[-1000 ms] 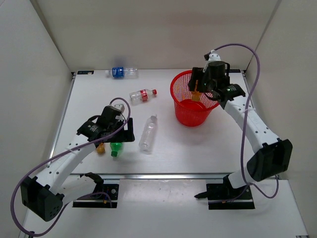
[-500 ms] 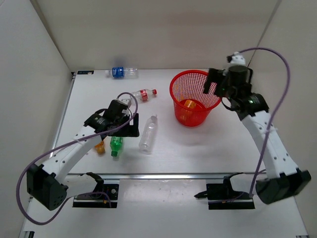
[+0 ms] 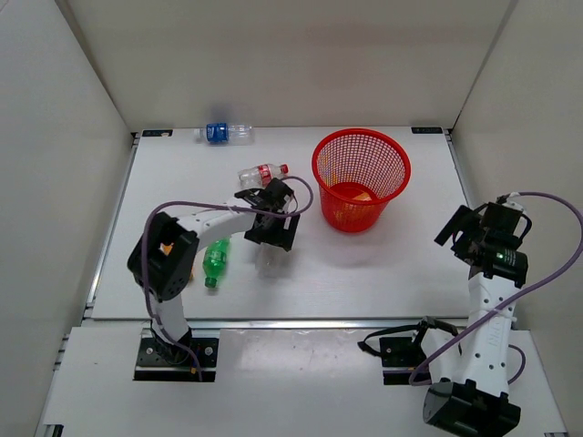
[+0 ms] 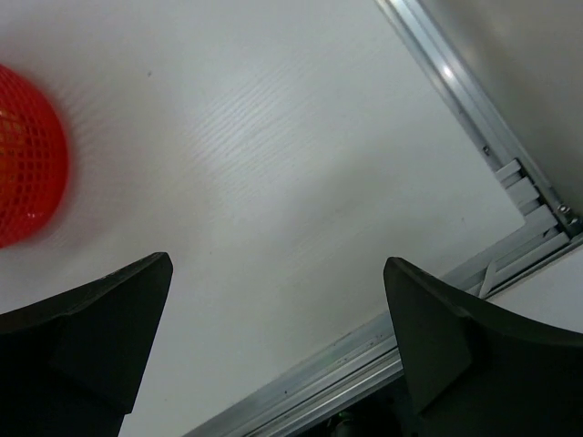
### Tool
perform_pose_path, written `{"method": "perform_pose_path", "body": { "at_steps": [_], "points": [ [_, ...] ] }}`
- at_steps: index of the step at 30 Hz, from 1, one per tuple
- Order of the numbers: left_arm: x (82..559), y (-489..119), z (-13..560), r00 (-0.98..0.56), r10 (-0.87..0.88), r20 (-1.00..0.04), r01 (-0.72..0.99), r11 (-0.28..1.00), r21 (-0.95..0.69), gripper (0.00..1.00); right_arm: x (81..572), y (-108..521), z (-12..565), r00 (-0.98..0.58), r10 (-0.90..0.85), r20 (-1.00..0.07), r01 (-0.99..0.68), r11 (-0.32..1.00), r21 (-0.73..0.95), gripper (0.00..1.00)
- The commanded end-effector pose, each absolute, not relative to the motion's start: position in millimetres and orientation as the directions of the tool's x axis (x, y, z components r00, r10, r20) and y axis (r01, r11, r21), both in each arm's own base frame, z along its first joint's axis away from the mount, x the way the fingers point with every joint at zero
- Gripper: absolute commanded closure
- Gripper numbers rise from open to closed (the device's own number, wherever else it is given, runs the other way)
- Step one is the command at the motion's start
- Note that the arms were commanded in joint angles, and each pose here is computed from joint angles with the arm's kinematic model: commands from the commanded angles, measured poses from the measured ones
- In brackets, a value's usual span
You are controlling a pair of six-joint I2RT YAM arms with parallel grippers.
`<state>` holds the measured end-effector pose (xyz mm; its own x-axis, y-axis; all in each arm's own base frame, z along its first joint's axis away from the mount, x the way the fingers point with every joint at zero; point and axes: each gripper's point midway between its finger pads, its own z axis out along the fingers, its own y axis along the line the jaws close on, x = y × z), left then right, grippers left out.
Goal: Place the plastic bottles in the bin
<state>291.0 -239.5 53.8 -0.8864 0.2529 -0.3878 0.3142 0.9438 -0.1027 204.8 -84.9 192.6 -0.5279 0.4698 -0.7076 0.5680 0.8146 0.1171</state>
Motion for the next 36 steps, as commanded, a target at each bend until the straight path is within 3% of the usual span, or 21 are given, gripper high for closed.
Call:
{"method": "perform_pose_path", "body": {
  "at_steps": [1, 4, 6, 9, 14, 18, 22, 28, 32, 33, 35, 36],
  "points": [
    [305, -240, 53, -0.859, 0.287, -0.425, 0.328, 0.944, -0.026, 0.06, 205, -72, 188, -0.531, 0.481, -0.698, 0.537, 0.828, 0.162, 0.01],
    [295, -247, 47, -0.884, 0.272, -0.380, 0.326, 0.941, -0.086, 0.42, 207, -62, 188, -0.524, 0.480, -0.703, 0.508, 0.839, 0.194, 0.01],
    [295, -251, 56, -0.888, 0.239, -0.393, 0.307, 0.944, -0.121, 0.56, 207, -63, 188, -0.516, 0.484, -0.707, 0.516, 0.834, 0.194, 0.01],
    [308, -250, 99, -0.846, 0.166, -0.507, 0.282, 0.946, -0.161, 0.60, 204, -60, 184, -0.520, 0.478, -0.708, 0.506, 0.840, 0.195, 0.03],
    [356, -246, 239, -0.627, -0.059, -0.777, 0.227, 0.940, -0.254, 0.62, 200, -58, 173, -0.506, 0.489, -0.711, 0.508, 0.835, 0.213, 0.03],
    [378, -283, 353, -0.364, -0.219, -0.905, 0.366, 0.860, -0.355, 0.61, 205, -46, 174, -0.490, 0.487, -0.723, 0.461, 0.849, 0.259, 0.03],
    [390, -309, 425, -0.215, -0.405, -0.889, 0.451, 0.766, -0.458, 0.59, 204, -36, 174, -0.498, 0.479, -0.723, 0.434, 0.859, 0.271, 0.03],
    [422, -386, 441, -0.245, -0.454, -0.857, 0.533, 0.675, -0.510, 0.52, 203, -29, 173, -0.511, 0.465, -0.722, 0.412, 0.871, 0.270, 0.03],
    [434, -428, 421, -0.253, -0.389, -0.886, 0.530, 0.710, -0.463, 0.45, 205, -31, 177, -0.499, 0.465, -0.732, 0.408, 0.871, 0.275, 0.02],
    [439, -433, 403, -0.271, -0.357, -0.894, 0.510, 0.734, -0.448, 0.42, 205, -31, 178, -0.493, 0.467, -0.734, 0.410, 0.869, 0.277, 0.02],
    [432, -441, 377, -0.309, -0.297, -0.904, 0.518, 0.744, -0.421, 0.23, 204, -33, 180, -0.489, 0.463, -0.739, 0.413, 0.870, 0.271, 0.02],
    [425, -442, 378, -0.315, -0.290, -0.904, 0.538, 0.730, -0.422, 0.09, 205, -35, 182, -0.488, 0.451, -0.747, 0.411, 0.874, 0.259, 0.02]
  ]
}}
